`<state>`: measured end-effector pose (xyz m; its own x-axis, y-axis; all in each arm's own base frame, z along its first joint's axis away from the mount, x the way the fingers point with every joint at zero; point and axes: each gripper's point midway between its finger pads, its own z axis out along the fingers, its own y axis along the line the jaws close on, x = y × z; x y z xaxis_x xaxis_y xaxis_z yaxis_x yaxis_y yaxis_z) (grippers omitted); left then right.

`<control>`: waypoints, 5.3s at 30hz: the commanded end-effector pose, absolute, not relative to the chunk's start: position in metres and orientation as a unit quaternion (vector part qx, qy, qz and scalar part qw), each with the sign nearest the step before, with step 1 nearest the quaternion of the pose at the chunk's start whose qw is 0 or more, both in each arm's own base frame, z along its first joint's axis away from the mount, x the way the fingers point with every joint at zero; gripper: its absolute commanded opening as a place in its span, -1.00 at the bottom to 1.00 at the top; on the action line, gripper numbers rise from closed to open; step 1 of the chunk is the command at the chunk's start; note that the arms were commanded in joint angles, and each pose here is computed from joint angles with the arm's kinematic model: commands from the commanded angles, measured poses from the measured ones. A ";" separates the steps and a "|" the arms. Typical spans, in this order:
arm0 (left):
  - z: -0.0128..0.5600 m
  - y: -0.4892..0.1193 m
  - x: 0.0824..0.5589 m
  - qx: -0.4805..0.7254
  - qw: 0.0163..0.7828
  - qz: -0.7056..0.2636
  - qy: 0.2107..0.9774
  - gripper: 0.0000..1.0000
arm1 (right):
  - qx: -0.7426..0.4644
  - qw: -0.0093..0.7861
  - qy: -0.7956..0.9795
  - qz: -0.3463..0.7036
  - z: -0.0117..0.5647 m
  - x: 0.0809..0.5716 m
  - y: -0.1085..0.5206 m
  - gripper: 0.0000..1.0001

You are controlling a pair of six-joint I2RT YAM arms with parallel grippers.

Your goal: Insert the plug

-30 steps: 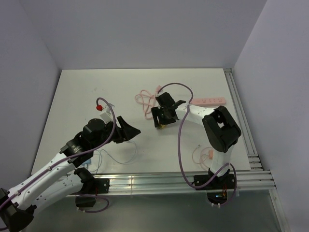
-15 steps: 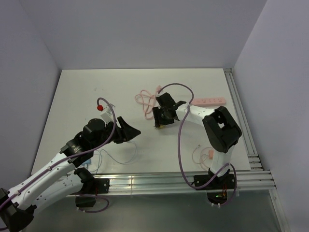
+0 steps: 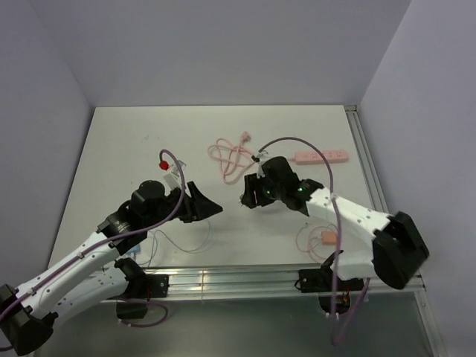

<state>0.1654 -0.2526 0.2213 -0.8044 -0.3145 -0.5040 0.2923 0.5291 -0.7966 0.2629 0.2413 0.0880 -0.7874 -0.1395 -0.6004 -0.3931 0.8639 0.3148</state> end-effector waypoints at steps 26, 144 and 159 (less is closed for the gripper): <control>0.250 -0.304 0.120 0.110 0.251 -0.591 0.759 0.01 | -0.324 0.343 0.775 0.420 0.184 0.108 0.284 -0.97; 0.269 -0.304 0.130 0.299 0.598 -0.471 0.576 -0.99 | -0.097 0.233 0.896 0.367 0.269 0.133 0.270 0.58; 0.271 -0.306 0.119 0.321 0.590 -0.477 0.566 -0.99 | -0.134 0.204 0.902 0.357 0.249 0.129 0.279 0.31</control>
